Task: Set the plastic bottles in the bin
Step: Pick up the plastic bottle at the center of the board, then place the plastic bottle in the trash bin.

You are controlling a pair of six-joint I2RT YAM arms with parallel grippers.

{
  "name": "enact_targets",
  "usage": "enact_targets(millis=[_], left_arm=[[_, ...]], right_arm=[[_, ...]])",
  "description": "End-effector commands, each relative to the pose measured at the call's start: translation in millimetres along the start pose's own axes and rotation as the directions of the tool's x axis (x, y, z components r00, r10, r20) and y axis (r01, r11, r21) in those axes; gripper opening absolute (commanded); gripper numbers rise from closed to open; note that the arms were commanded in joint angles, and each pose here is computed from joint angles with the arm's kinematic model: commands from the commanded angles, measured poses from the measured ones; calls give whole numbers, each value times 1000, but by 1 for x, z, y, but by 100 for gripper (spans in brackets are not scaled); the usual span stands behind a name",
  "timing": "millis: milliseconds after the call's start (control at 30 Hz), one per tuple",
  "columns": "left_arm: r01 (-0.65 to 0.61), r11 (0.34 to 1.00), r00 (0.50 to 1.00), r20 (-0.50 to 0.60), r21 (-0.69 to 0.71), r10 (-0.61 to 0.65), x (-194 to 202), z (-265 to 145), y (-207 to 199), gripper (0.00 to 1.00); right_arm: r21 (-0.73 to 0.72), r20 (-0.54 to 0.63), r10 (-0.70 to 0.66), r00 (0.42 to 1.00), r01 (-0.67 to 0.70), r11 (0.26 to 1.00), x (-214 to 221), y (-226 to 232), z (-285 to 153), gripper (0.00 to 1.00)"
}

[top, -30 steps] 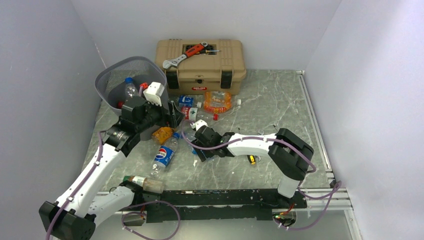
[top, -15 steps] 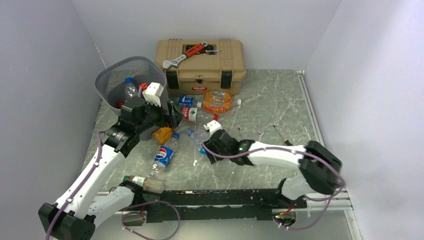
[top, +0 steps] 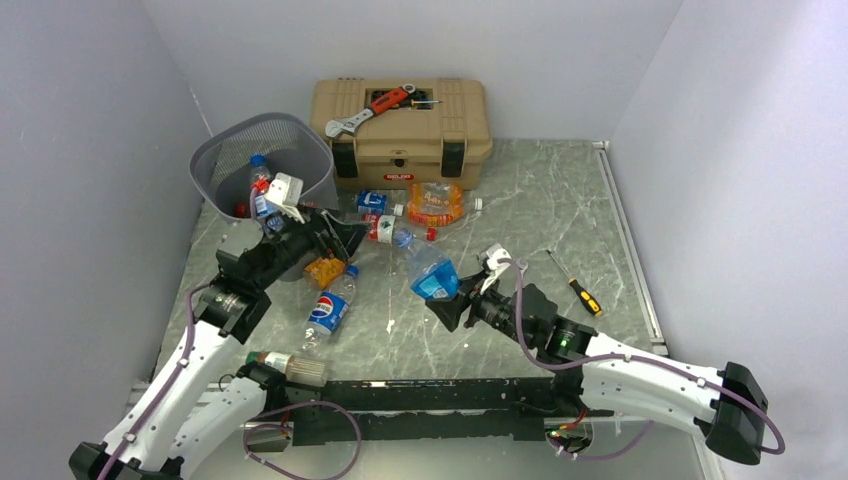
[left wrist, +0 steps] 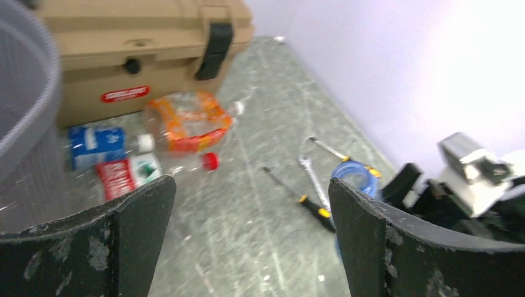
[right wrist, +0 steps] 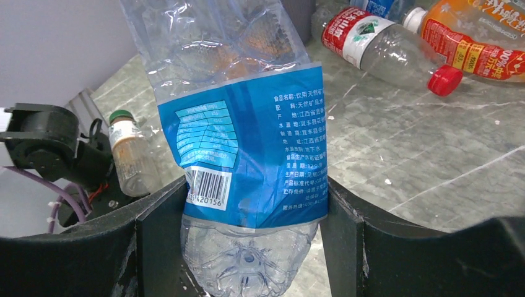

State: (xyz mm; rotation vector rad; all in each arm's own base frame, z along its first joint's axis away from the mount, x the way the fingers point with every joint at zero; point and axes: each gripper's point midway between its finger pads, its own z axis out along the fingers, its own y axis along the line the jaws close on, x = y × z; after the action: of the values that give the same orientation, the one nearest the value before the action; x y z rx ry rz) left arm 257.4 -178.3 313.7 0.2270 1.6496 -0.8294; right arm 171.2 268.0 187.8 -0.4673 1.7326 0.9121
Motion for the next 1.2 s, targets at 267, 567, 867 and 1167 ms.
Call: enact_targets(millis=[267,567,867,1167], left_arm=[[256,864,965,-56,433,-258,-27,31,-80,100],[204,857,979,-122,474,-166,-6,46,-112,99],[-71,891,985,-107,448,132,-2,50,-102,99],[-10,872,994,-92,490,64,19,37,-104,99]], right_arm=[[-111,238,135,962,-111,988,-42,17,-9,0],[-112,285,196,938,-171,979,-47,13,-10,0],[-101,271,211,939,-190,977,-44,12,-4,0],[-127,269,233,934,-206,970,-45,19,6,0]])
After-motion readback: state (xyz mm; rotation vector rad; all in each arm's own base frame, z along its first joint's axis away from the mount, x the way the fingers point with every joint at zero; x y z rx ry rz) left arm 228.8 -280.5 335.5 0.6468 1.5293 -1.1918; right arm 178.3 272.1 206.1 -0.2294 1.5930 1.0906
